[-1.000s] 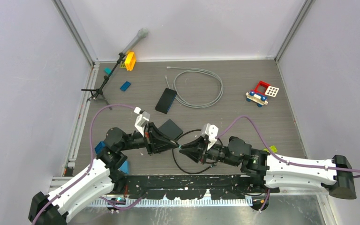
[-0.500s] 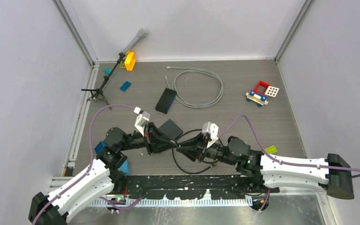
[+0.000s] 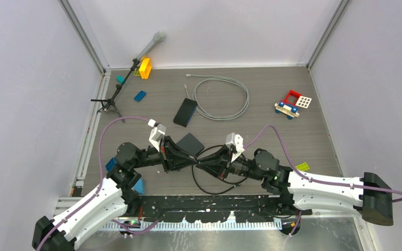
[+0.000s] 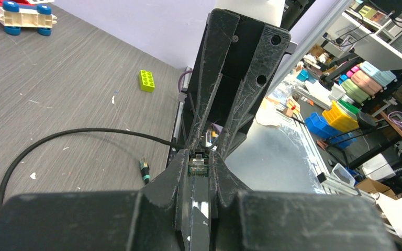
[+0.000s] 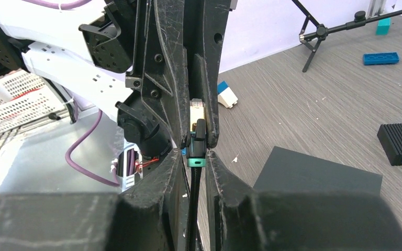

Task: Insert the plug into the switch port
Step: Insert the connector into the switch port.

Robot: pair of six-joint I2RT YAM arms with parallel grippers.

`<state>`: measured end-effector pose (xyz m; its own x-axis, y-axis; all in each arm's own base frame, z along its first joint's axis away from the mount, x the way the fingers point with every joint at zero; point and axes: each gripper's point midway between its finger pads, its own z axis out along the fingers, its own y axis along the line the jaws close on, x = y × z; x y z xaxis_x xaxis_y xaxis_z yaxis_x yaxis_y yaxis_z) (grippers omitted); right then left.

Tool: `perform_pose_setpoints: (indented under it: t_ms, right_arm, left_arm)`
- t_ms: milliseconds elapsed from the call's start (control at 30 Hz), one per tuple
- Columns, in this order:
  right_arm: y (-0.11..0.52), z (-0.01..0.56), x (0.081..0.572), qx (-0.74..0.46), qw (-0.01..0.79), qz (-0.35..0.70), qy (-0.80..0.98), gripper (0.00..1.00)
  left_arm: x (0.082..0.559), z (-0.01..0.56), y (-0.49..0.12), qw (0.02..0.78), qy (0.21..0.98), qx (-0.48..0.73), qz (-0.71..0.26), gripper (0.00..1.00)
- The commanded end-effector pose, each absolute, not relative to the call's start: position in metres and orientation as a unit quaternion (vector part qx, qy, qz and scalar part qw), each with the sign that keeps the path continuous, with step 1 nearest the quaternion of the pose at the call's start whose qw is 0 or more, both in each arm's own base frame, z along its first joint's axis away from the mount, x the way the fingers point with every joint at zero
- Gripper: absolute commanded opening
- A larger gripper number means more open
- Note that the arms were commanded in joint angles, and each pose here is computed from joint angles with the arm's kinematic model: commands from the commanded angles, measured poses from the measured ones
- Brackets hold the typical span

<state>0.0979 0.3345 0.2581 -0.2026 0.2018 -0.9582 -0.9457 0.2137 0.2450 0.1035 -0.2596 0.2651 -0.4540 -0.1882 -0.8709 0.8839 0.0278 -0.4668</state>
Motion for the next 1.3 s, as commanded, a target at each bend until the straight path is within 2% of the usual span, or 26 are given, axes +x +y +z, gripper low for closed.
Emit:
perform_pose_setpoints:
  t_ms: [0,200,267,333,467,533,633,733,867,1000,1133,1200,1267]
  right_arm:
    - [0.337,0.272,0.095,-0.322,0.542,0.555,0.543,0.01]
    - [0.329,0.258,0.097,-0.327,0.544,0.539,0.554,0.0]
    - [0.325,0.255,0.098,-0.326,0.546,0.534,0.557,0.0]
    - [0.322,0.254,0.098,-0.324,0.548,0.531,0.559,0.01]
    - [0.315,0.252,0.104,-0.317,0.557,0.514,0.57,0.01]
    - [0.31,0.244,0.111,-0.313,0.56,0.489,0.59,0.0]
    - [0.299,0.224,0.133,-0.291,0.567,0.425,0.643,0.01]
    - [0.287,0.2,0.154,-0.268,0.569,0.357,0.691,0.0]
    - [0.277,0.165,0.173,-0.271,0.54,0.251,0.756,0.0]
    - [0.239,0.148,0.199,-0.262,0.546,0.032,0.795,0.0]
    - [0.204,0.179,0.221,-0.258,0.561,-0.193,0.762,0.01]
    - [0.193,0.199,0.231,-0.256,0.57,-0.285,0.727,0.01]
    - [0.191,0.2,0.239,-0.273,0.554,-0.323,0.717,0.0]
  left_arm:
    - [0.099,0.285,-0.259,0.453,0.543,0.323,-0.629,0.0]
    - [0.099,0.29,-0.257,0.458,0.538,0.319,-0.632,0.03]
    - [0.098,0.292,-0.257,0.46,0.536,0.318,-0.633,0.08]
    - [0.098,0.293,-0.256,0.459,0.537,0.315,-0.634,0.24]
    - [0.103,0.294,-0.255,0.465,0.547,0.299,-0.629,0.66]
    - [0.109,0.295,-0.253,0.478,0.559,0.289,-0.613,0.76]
    - [0.142,0.278,-0.247,0.489,0.636,0.23,-0.551,0.78]
    - [0.186,0.234,-0.23,0.475,0.748,0.149,-0.44,0.78]
    - [0.231,0.163,-0.194,0.408,0.86,0.046,-0.304,0.77]
    - [0.258,0.123,-0.163,0.364,0.888,-0.041,-0.278,0.73]
    - [0.266,0.109,-0.147,0.371,0.894,-0.059,-0.243,0.72]
    - [0.269,0.106,-0.141,0.377,0.896,-0.06,-0.226,0.73]
    - [0.273,0.105,-0.138,0.384,0.896,-0.055,-0.216,0.73]
